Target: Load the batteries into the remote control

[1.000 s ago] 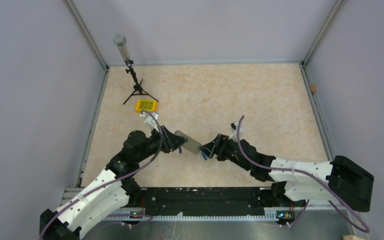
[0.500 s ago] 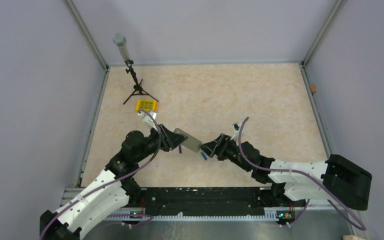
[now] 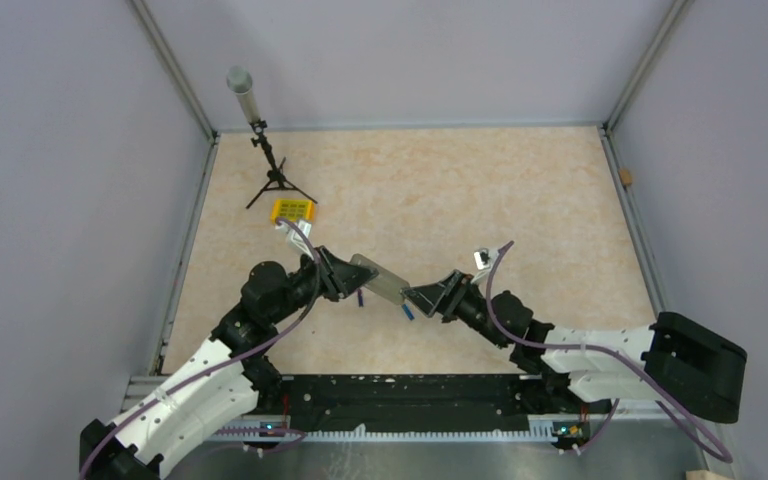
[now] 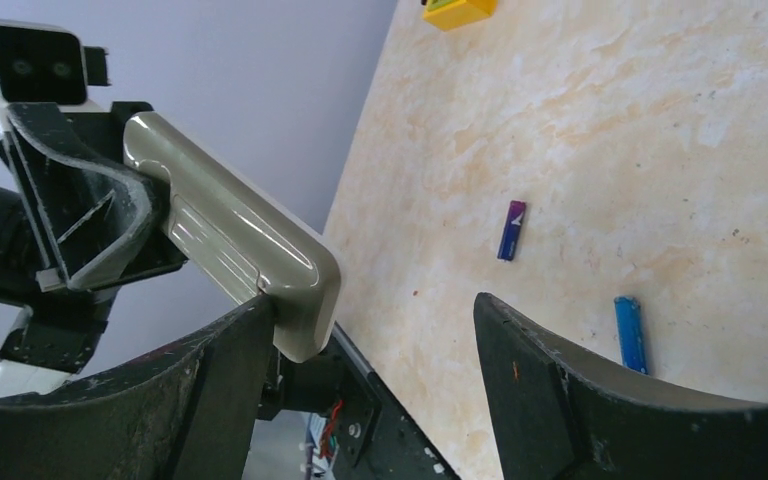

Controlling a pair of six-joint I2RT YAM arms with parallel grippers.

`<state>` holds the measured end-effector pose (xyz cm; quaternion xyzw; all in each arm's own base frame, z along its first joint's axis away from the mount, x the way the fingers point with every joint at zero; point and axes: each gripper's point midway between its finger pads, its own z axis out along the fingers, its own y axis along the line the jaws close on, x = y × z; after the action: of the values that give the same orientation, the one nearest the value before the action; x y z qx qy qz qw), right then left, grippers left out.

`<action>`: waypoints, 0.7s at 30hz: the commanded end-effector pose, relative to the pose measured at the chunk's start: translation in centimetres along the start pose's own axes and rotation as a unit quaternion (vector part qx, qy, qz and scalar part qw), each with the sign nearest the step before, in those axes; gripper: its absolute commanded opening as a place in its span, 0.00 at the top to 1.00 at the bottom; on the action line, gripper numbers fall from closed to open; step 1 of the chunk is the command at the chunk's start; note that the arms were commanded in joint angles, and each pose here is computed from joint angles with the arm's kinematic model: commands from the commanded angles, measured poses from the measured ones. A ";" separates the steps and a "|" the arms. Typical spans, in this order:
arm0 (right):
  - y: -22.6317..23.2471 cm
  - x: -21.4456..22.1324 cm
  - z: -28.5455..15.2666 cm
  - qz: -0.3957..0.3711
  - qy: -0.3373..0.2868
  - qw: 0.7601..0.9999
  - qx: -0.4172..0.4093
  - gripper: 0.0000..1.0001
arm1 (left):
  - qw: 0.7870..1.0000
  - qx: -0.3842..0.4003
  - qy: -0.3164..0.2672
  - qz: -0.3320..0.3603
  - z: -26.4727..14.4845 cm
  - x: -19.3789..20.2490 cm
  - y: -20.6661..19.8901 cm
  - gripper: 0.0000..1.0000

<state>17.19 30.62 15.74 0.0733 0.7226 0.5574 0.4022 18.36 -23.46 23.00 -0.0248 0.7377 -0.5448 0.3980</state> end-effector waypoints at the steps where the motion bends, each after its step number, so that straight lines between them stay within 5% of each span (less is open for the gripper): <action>1: 5.3 -1.3 -0.8 0.016 -0.014 0.994 -0.103 0.27 | 0.996 0.084 0.025 -0.021 -0.2 0.5 -4.0 1.00; 21: 6.3 -2.3 -3.0 0.021 -0.044 0.985 -0.164 0.27 | 0.996 0.068 0.028 -0.054 0.6 0.7 -3.0 1.00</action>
<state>15.59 29.58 19.26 0.0598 0.6515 0.6302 0.4181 17.51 -24.98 24.09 -0.0321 0.7232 -0.5923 0.3538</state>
